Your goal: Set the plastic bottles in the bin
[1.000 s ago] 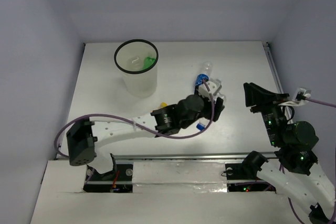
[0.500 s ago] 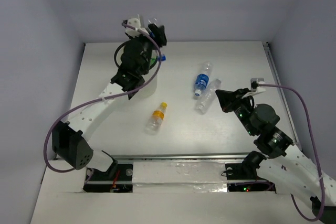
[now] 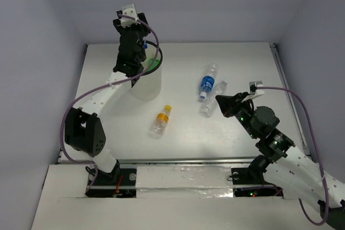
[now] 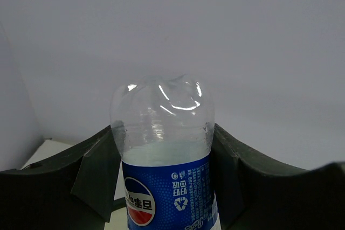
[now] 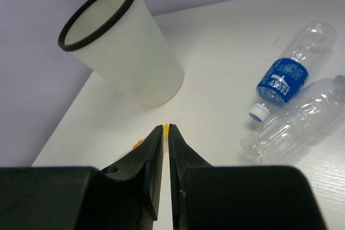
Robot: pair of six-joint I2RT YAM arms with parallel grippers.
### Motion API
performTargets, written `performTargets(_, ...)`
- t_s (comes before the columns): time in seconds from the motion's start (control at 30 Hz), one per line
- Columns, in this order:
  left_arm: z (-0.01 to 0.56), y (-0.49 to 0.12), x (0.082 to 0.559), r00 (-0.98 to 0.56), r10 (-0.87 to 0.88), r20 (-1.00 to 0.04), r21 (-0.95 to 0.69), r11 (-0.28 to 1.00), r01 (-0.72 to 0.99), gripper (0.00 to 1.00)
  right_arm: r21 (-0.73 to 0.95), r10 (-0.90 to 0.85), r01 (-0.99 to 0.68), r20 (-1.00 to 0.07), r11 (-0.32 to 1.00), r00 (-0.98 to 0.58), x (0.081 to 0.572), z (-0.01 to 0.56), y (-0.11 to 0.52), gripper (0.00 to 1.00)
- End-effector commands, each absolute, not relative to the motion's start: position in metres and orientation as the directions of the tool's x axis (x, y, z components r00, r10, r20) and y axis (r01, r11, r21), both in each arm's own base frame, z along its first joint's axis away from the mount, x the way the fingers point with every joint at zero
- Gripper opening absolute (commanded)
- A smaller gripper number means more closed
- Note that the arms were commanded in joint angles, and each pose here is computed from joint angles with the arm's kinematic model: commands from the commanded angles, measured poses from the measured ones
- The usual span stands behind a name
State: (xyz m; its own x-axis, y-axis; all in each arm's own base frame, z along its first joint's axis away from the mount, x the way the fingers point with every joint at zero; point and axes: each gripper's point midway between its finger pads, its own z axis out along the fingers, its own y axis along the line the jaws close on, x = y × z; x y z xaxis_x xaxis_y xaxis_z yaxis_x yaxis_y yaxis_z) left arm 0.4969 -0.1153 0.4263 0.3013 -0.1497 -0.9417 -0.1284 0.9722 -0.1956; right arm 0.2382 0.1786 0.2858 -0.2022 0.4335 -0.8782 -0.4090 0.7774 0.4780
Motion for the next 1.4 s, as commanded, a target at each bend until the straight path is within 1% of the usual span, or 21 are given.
performTargets(0.0, 0.439, -0.102, 0.495, 0.358, -0.065, -0.931, -0.138, 0.973, -0.184, 0.43, 0.504, 0.472, -0.449, -0.861, 0.738, -0.19, 0.236, 0.296, 0.186, 0.14)
performTargets(0.27, 0.391, -0.099, 0.498, 0.293, -0.049, -0.955, -0.117, 0.969, -0.218, 0.48, 0.504, 0.46, -0.428, -0.863, 0.75, -0.209, 0.241, 0.284, 0.188, 0.14)
performTargets(0.37, 0.381, -0.094, 0.496, 0.276, -0.051, -0.96, -0.115, 0.968, -0.221, 0.54, 0.502, 0.447, -0.407, -0.865, 0.763, -0.23, 0.246, 0.276, 0.191, 0.14)
performTargets(0.4, 0.379, -0.096, 0.496, 0.27, -0.052, -0.962, -0.112, 0.971, -0.213, 0.6, 0.504, 0.447, -0.405, -0.863, 0.763, -0.233, 0.247, 0.275, 0.192, 0.14)
performTargets(0.47, 0.38, -0.099, 0.495, 0.257, -0.057, -0.965, -0.109, 0.975, -0.193, 0.71, 0.506, 0.443, -0.391, -0.863, 0.769, -0.244, 0.251, 0.271, 0.193, 0.15)
performTargets(0.57, 0.39, -0.102, 0.493, 0.25, -0.072, -0.966, -0.116, 0.979, -0.167, 0.77, 0.504, 0.433, -0.371, -0.863, 0.78, -0.261, 0.254, 0.264, 0.194, 0.15)
performTargets(0.6, 0.395, -0.106, 0.491, 0.254, -0.091, -0.963, -0.13, 0.981, -0.141, 0.81, 0.505, 0.433, -0.363, -0.862, 0.783, -0.264, 0.255, 0.263, 0.194, 0.15)
performTargets(0.7, 0.415, -0.113, 0.485, 0.251, -0.112, -0.962, -0.137, 0.987, -0.085, 0.85, 0.505, 0.431, -0.341, -0.86, 0.793, -0.273, 0.257, 0.259, 0.193, 0.15)
performTargets(0.77, 0.428, -0.116, 0.478, 0.236, -0.144, -0.961, -0.16, 0.986, -0.049, 0.84, 0.508, 0.436, -0.322, -0.858, 0.799, -0.272, 0.259, 0.258, 0.191, 0.15)
performTargets(0.87, 0.439, -0.126, 0.461, 0.196, -0.222, -0.955, -0.219, 0.975, 0.037, 0.76, 0.506, 0.437, -0.286, -0.857, 0.814, -0.274, 0.263, 0.255, 0.187, 0.14)
performTargets(0.93, 0.451, -0.134, 0.439, 0.182, -0.275, -0.944, -0.255, 0.958, 0.128, 0.63, 0.493, 0.418, -0.26, -0.859, 0.83, -0.295, 0.266, 0.249, 0.187, 0.13)
performTargets(0.97, 0.438, -0.138, 0.433, 0.132, -0.307, -0.943, -0.287, 0.946, 0.147, 0.57, 0.491, 0.415, -0.252, -0.859, 0.834, -0.299, 0.268, 0.247, 0.187, 0.13)
performTargets(1.0, 0.438, -0.143, 0.423, 0.114, -0.326, -0.938, -0.301, 0.934, 0.191, 0.43, 0.489, 0.414, -0.246, -0.859, 0.837, -0.301, 0.269, 0.245, 0.188, 0.13)
performTargets(1.03, 0.449, -0.147, 0.403, 0.115, -0.353, -0.928, -0.32, 0.917, 0.236, 0.35, 0.481, 0.403, -0.233, -0.86, 0.845, -0.313, 0.272, 0.238, 0.189, 0.12)
performTargets(1.07, 0.43, -0.158, 0.393, 0.047, -0.367, -0.929, -0.343, 0.902, 0.261, 0.3, 0.478, 0.401, -0.221, -0.86, 0.85, -0.316, 0.274, 0.235, 0.189, 0.11)
performTargets(1.1, 0.427, -0.164, 0.381, 0.024, -0.378, -0.925, -0.356, 0.888, 0.29, 0.21, 0.474, 0.402, -0.197, -0.859, 0.858, -0.317, 0.28, 0.232, 0.184, 0.11)
performTargets(1.2, 0.403, -0.193, 0.333, -0.077, -0.407, -0.91, -0.403, 0.828, 0.389, 0.05, 0.481, 0.399, -0.183, -0.846, 0.857, -0.354, 0.292, 0.221, 0.185, 0.1)
performTargets(1.23, 0.405, -0.195, 0.313, -0.081, -0.426, -0.901, -0.418, 0.805, 0.42, 0.04, 0.486, 0.411, -0.16, -0.842, 0.859, -0.349, 0.299, 0.22, 0.177, 0.1)
performTargets(1.27, 0.376, -0.204, 0.304, -0.137, -0.409, -0.902, -0.427, 0.8, 0.421, 0.03, 0.491, 0.411, -0.163, -0.837, 0.856, -0.361, 0.303, 0.221, 0.178, 0.1)
performTargets(1.33, 0.365, -0.22, 0.273, -0.181, -0.445, -0.877, -0.476, 0.751, 0.457, 0.0, 0.491, 0.427, -0.119, -0.835, 0.863, -0.347, 0.315, 0.223, 0.163, 0.12)
performTargets(1.37, 0.337, -0.227, 0.266, -0.222, -0.428, -0.876, -0.482, 0.751, 0.452, 0.0, 0.495, 0.432, -0.112, -0.831, 0.862, -0.35, 0.319, 0.227, 0.161, 0.14)
